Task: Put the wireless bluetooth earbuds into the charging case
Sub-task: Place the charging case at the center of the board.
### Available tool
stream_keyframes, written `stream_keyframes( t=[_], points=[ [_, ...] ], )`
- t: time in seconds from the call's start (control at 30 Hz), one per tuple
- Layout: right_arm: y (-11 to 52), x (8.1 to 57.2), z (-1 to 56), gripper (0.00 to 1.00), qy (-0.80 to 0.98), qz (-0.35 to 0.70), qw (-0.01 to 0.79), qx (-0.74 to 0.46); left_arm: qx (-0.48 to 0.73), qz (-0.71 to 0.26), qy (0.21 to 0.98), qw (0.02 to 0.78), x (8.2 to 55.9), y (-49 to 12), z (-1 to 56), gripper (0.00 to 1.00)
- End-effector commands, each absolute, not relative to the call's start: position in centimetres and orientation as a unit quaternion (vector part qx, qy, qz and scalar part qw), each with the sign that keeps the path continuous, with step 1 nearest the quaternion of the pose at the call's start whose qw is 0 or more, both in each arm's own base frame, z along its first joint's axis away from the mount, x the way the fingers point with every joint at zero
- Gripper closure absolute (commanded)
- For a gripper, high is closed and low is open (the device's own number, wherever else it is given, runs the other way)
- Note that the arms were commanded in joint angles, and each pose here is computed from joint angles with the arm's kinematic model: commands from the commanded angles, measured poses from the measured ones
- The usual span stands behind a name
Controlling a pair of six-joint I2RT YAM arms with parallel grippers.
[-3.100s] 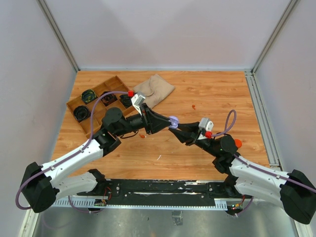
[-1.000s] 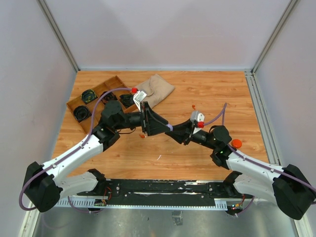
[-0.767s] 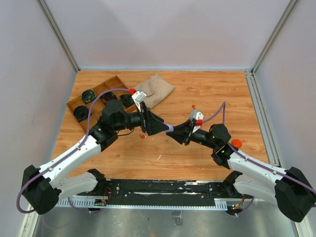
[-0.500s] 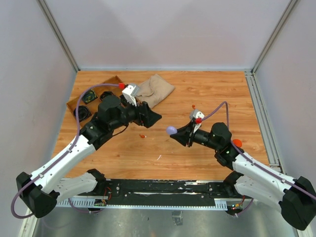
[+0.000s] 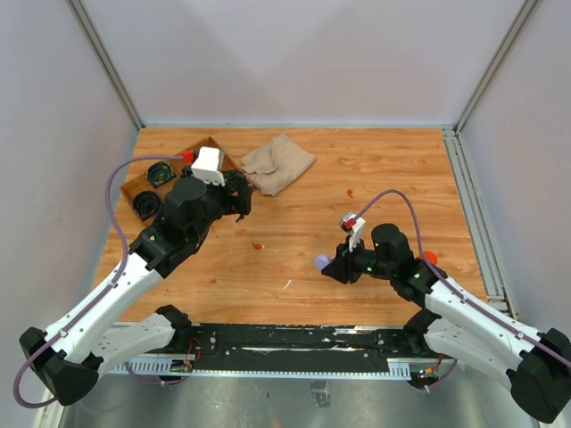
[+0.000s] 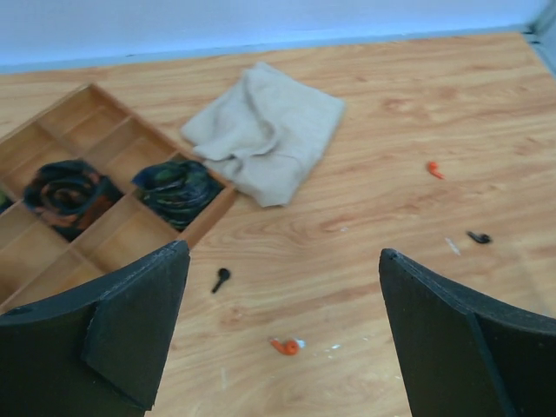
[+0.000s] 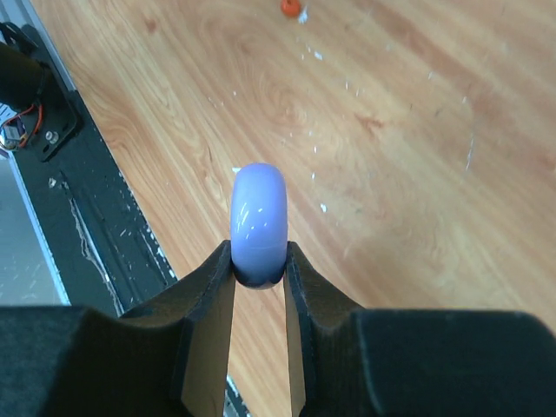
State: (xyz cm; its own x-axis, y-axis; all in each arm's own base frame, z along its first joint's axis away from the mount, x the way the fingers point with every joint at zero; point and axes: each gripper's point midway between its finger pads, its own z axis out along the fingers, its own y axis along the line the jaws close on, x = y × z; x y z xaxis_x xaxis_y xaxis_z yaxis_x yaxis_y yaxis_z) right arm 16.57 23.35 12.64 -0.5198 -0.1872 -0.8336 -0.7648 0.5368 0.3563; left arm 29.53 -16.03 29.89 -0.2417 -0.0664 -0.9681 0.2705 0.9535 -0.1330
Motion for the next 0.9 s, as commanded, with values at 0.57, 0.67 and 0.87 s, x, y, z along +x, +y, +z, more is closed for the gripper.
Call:
stream_keyframes(
  t=[0.57,0.67,0.87],
  points=[
    [23.2,14.1,4.2,0.85,0.882,0.363,0.185,-0.234,-0.035,0.002,0.763,0.645,30.3,-7.9,27.7,0.04],
    [22.9,14.1,3.6,0.81,0.89,0.353,0.174,-0.229,-0.039,0.003,0.759,0.65,30.1,-7.6,27.9,0.04],
    [21.9,13.7,2.7,0.73,0.907,0.327,0.156,-0.214,-0.042,0.002,0.754,0.655,30.0,-7.3,28.2,0.04]
  ],
)
